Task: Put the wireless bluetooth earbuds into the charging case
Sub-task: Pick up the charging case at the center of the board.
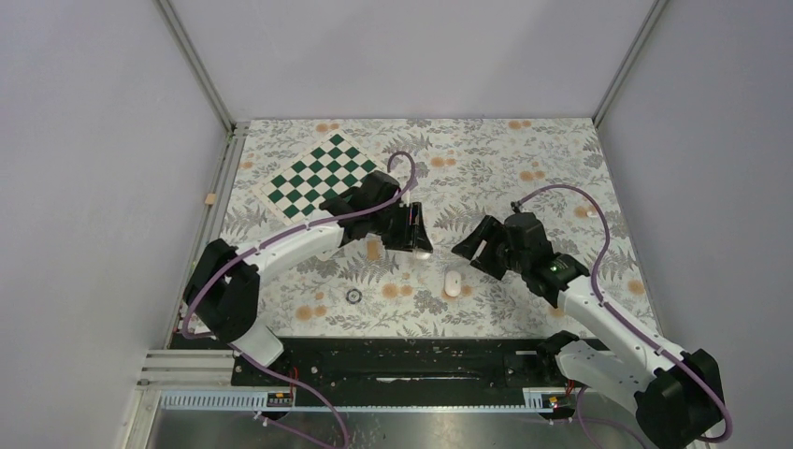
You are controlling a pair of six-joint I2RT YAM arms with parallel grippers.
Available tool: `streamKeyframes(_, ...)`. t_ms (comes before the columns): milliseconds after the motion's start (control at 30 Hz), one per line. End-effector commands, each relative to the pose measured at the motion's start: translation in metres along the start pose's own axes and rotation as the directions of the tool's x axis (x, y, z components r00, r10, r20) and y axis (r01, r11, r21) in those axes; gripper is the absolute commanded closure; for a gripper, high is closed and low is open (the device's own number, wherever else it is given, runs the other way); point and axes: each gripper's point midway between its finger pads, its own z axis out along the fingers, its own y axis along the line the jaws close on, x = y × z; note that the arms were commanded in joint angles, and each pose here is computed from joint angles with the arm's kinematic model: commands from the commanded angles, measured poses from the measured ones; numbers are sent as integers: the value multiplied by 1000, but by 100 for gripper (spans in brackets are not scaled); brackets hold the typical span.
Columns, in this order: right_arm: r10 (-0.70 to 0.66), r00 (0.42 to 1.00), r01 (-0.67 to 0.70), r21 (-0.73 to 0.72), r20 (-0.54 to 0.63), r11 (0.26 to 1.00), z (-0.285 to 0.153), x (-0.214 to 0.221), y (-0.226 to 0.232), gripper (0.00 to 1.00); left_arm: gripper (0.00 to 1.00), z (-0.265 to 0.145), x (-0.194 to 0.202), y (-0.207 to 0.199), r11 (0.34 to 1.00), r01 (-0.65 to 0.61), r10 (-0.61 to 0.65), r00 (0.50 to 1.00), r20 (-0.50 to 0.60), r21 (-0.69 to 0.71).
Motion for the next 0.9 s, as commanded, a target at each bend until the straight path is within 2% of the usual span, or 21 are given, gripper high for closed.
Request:
streamKeyframes(0,57,998,-64,-196,-41,979,-8,-6,50,28,70,-7,-11,-28,994,-2,-1,1000,30,110)
streamKeyframes(67,72,997,-78,-182,-39,980,-5,-6,46,28,70,-4,-14,-22,997,28,-31,999,37,67)
streamKeyframes(267,76,996,-75,-29,40,997,-5,-7,4,27,69,25,-16,32,965,143,-132,989,62,-219)
streamKeyframes(367,41,996,-44,42,78,998,-9,-11,-14,27,69,49,-15,45,940,190,-174,982,80,-283)
streamKeyframes(533,10,998,-20,155,65,988,-8,-11,-40,27,67,79,-22,50,912,245,-220,969,112,-330)
streamKeyframes(633,-4,998,-9,190,66,982,-8,-12,-48,27,53,93,-17,49,908,263,-252,965,78,-326)
streamKeyframes(733,-12,998,-1,204,66,979,-9,-13,-50,27,23,95,-10,45,911,269,-267,962,50,-314)
streamKeyframes(800,-13,998,0,208,65,978,-8,-13,-51,27,14,90,-9,42,916,260,-258,965,45,-306)
streamKeyframes(867,-12,998,0,211,59,977,-7,-12,-51,27,9,81,-10,40,923,233,-230,972,46,-307)
